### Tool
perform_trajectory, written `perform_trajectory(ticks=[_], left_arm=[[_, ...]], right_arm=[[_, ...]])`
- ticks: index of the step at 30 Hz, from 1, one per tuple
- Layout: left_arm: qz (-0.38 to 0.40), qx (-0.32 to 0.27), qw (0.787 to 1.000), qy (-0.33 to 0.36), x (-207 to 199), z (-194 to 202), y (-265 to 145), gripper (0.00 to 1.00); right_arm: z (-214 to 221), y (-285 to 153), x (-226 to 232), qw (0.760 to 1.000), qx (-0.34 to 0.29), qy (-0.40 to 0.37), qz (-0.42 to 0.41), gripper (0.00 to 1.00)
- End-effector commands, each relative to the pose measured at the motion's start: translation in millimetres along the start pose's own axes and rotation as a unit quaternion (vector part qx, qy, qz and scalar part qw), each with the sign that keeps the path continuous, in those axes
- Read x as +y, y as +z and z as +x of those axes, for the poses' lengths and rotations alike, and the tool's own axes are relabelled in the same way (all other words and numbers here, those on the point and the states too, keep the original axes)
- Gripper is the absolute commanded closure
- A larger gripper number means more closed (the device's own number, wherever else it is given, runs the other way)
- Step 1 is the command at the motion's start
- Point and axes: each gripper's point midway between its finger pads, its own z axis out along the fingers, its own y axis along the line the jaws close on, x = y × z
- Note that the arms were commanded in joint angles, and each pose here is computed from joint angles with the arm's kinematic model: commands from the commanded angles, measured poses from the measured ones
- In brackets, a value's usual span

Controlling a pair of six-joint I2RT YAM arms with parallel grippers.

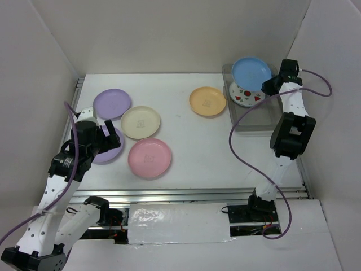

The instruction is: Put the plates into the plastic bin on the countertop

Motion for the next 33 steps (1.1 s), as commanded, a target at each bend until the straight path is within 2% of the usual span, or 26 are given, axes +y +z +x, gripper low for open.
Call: perform_trajectory(ticks=[1,8,10,12,14,15,19,21,23,24,26,27,29,30,31,32,33], left_arm=[[0.028,-0.011,0.999,0.014,-11,-8,3,0.01],[0.029,-0.016,0.999,0.012,-11,-9,1,0.01],[0.027,-0.013,0.999,0.012,-11,-8,2,0.01],[0.026,-0.010,1.000,0.014,-11,-7,3,0.01],[0.026,-0.010,1.000,0.013,-11,-7,3,0.01],[0.025,-0.010,1.000,0.013,-11,-7,4,0.01],[0.026,-0.010,1.000,0.014,-11,-7,4,0.01],[0.024,-0.009,1.000,0.014,-11,-7,4,0.01],[0.023,-0.008,1.000,0.014,-10,-6,5,0.01],[0.022,-0.009,1.000,0.013,-10,-7,5,0.01],[0.020,-0.008,1.000,0.013,-9,-7,5,0.01],[0.015,-0.008,1.000,0.012,-8,-7,5,0.01],[0.013,-0.008,1.000,0.012,-7,-7,5,0.01],[0.010,-0.009,1.000,0.010,-6,-8,5,0.01],[0.010,-0.010,1.000,0.010,-6,-8,5,0.01],[0.008,-0.007,1.000,0.010,-6,-6,6,0.01],[0.007,-0.007,1.000,0.010,-6,-6,7,0.01]], right_arm=[[7,12,4,0.999,0.036,-0.006,-0.005,1.00],[17,50,-30,0.998,0.046,0.002,0.037,1.00],[19,56,-35,0.998,0.045,0.006,0.042,0.95],[20,57,-40,0.998,0.042,0.015,0.049,0.73],[14,51,-36,0.998,0.029,0.024,0.048,0.42],[8,47,-35,0.998,0.013,0.024,0.051,0.37],[-4,23,-21,0.998,-0.026,0.027,0.045,0.28],[-8,1,0,0.999,-0.039,0.018,0.014,0.18],[-14,-29,26,0.998,-0.058,-0.007,-0.017,0.15],[1,-39,42,0.998,-0.052,-0.030,-0.032,0.00],[15,-76,64,0.994,-0.053,-0.076,-0.060,0.00],[51,-82,72,0.991,-0.027,-0.109,-0.070,0.00],[77,-121,96,0.979,-0.040,-0.155,-0.128,0.00],[100,-118,84,0.978,-0.030,-0.171,-0.117,0.00],[126,-128,93,0.973,-0.025,-0.188,-0.131,0.00],[132,-140,93,0.972,-0.034,-0.189,-0.133,0.00],[160,-138,84,0.970,-0.008,-0.206,-0.129,0.00]])
